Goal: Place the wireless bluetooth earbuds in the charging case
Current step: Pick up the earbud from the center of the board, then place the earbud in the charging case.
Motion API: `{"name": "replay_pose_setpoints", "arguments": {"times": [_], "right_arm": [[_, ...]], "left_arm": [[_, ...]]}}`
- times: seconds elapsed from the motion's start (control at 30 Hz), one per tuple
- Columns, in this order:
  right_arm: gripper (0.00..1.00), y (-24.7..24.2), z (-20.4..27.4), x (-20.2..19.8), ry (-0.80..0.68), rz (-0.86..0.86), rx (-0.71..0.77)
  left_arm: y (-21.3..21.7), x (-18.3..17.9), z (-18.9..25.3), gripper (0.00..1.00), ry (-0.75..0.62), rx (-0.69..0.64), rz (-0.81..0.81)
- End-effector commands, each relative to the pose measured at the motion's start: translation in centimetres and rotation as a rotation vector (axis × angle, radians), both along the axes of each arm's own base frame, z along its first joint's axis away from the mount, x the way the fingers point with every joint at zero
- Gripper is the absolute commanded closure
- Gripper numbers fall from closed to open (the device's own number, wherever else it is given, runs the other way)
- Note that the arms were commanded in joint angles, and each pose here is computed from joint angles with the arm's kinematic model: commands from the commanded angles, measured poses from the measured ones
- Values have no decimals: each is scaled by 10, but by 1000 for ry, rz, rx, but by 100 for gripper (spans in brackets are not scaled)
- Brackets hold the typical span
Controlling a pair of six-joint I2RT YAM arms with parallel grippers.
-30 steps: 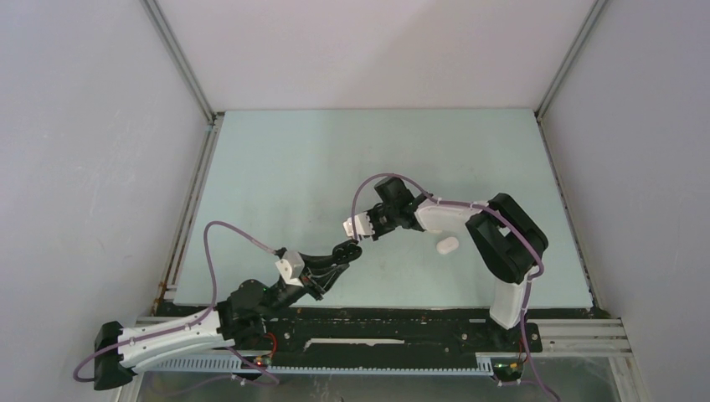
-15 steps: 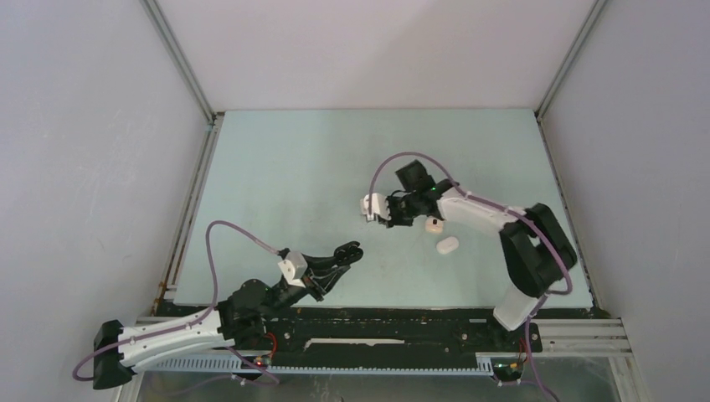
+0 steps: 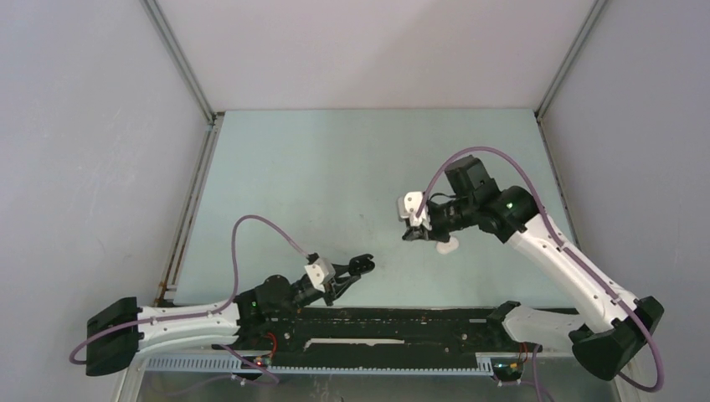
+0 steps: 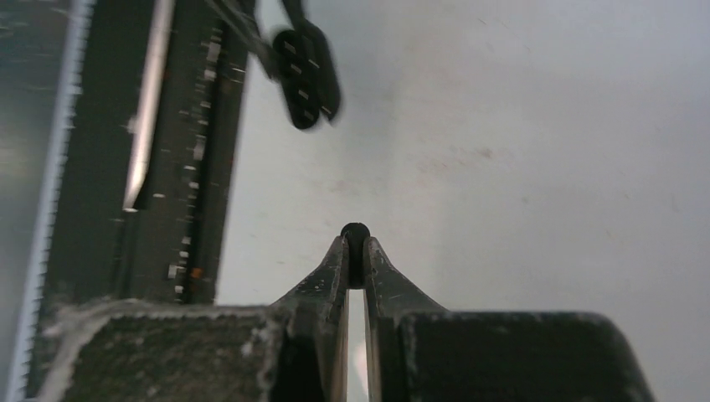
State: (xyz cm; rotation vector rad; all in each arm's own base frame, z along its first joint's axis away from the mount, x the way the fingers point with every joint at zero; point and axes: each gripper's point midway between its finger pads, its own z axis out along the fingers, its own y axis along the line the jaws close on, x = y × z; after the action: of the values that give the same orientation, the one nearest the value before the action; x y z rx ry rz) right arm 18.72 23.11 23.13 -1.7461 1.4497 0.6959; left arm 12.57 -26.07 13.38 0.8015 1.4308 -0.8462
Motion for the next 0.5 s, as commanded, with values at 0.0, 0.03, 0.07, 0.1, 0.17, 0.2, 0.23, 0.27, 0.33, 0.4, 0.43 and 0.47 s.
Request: {"name": "replay_pose_setpoints", "arguments": {"times": [0.0, 0.03, 0.07, 0.1, 0.17, 0.2, 0.23, 0.27, 0.33, 0.4, 0.43, 0.47], "right_arm": [[94, 12, 7, -58, 131, 109, -53], [94, 19, 8, -70, 127, 146, -62], [94, 24, 8, -77, 128, 167, -70], [94, 28, 7, -82, 123, 183, -74], [94, 35, 4, -88, 121, 199, -93], [94, 39, 3, -88, 121, 200, -94], [94, 43, 3, -88, 124, 199, -87], [94, 48, 5, -88, 125, 192, -76], [94, 57, 6, -84, 141, 163, -60], [94, 67, 7, -80, 162, 146, -59], [94, 71, 7, -78, 174, 140, -61], [94, 75, 9, -77, 181, 135, -59]], "left_arm": [[-17, -6, 37, 100, -71, -90, -71], [-19, -8, 38, 100, -72, -97, -84], [-21, -9, 39, 100, -74, -101, -96], [-23, -11, 40, 100, -75, -103, -107], [-26, -14, 42, 100, -81, -101, -130], [-28, -16, 43, 100, -82, -102, -143], [-28, -17, 45, 100, -84, -104, -150], [-29, -17, 46, 100, -84, -104, -151], [-32, -21, 45, 100, -110, -84, -183], [-35, -23, 44, 100, -116, -65, -200], [-37, -24, 43, 100, -117, -60, -211], [-39, -26, 43, 100, -115, -57, -220]]}}
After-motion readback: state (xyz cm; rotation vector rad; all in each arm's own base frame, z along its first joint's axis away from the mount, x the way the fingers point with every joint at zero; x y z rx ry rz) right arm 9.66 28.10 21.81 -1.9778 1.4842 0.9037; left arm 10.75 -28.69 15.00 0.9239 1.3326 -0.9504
